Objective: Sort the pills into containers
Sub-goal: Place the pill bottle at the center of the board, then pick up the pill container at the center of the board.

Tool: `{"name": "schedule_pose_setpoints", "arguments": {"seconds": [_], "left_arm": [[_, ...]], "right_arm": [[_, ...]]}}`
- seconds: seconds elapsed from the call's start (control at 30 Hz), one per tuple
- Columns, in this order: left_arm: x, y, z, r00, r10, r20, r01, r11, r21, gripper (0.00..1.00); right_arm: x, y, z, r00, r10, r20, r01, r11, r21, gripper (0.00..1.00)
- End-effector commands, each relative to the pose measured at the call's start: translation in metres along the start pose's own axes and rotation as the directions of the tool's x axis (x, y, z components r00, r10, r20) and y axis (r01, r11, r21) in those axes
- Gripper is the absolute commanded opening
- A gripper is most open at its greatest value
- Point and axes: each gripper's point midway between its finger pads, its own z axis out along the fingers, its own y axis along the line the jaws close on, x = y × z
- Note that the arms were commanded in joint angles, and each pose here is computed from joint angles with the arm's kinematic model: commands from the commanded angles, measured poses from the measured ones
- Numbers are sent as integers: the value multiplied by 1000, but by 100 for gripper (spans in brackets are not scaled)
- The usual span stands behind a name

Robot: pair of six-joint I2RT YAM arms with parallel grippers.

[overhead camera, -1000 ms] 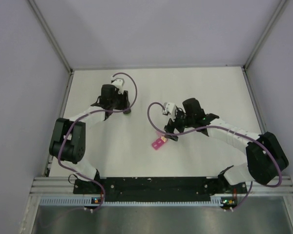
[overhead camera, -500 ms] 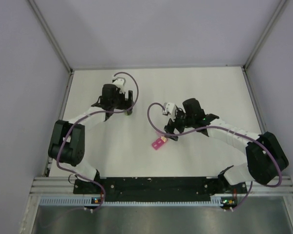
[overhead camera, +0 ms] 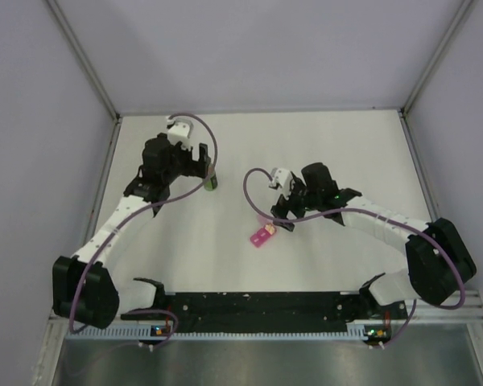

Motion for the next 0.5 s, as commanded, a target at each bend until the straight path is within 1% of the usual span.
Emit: {"name": "schedule_pose_setpoints", "arguments": {"seconds": [0.0, 0.03, 0.1, 0.2, 0.23, 0.3, 0.37, 0.47], "left_arm": [[-11, -5, -27, 999, 4, 41, -5, 1000, 4, 99], [-12, -7, -32, 998, -35, 48, 34, 999, 11, 99], [-16, -10, -43, 996, -53, 67, 52, 998, 19, 99], [-16, -19, -50, 999, -33, 39, 30, 997, 69, 99], [-14, -23, -51, 999, -22, 27, 19, 995, 94, 99], [-13, -40, -56, 1000, -9, 27, 4, 982, 190, 99], [-10, -55, -59, 1000, -9, 23, 2, 961, 278, 97], [-1, -70, -61, 1000, -6, -16, 11, 940, 340, 98]], "right_arm": [[-23, -18, -13, 998, 30, 63, -35, 996, 78, 99], [-24, -23, -16, 996, 46, 73, -52, 994, 91, 99], [-27, -32, -23, 991, 89, 97, -100, 988, 120, 99], [-31, -47, -35, 979, 152, 135, -173, 972, 158, 99], [-31, -52, -40, 974, 174, 147, -198, 964, 175, 99], [-31, -59, -48, 966, 197, 165, -229, 953, 200, 99], [-32, -65, -57, 961, 209, 180, -247, 944, 217, 99], [-29, -73, -63, 952, 247, 180, -285, 929, 234, 99]]}}
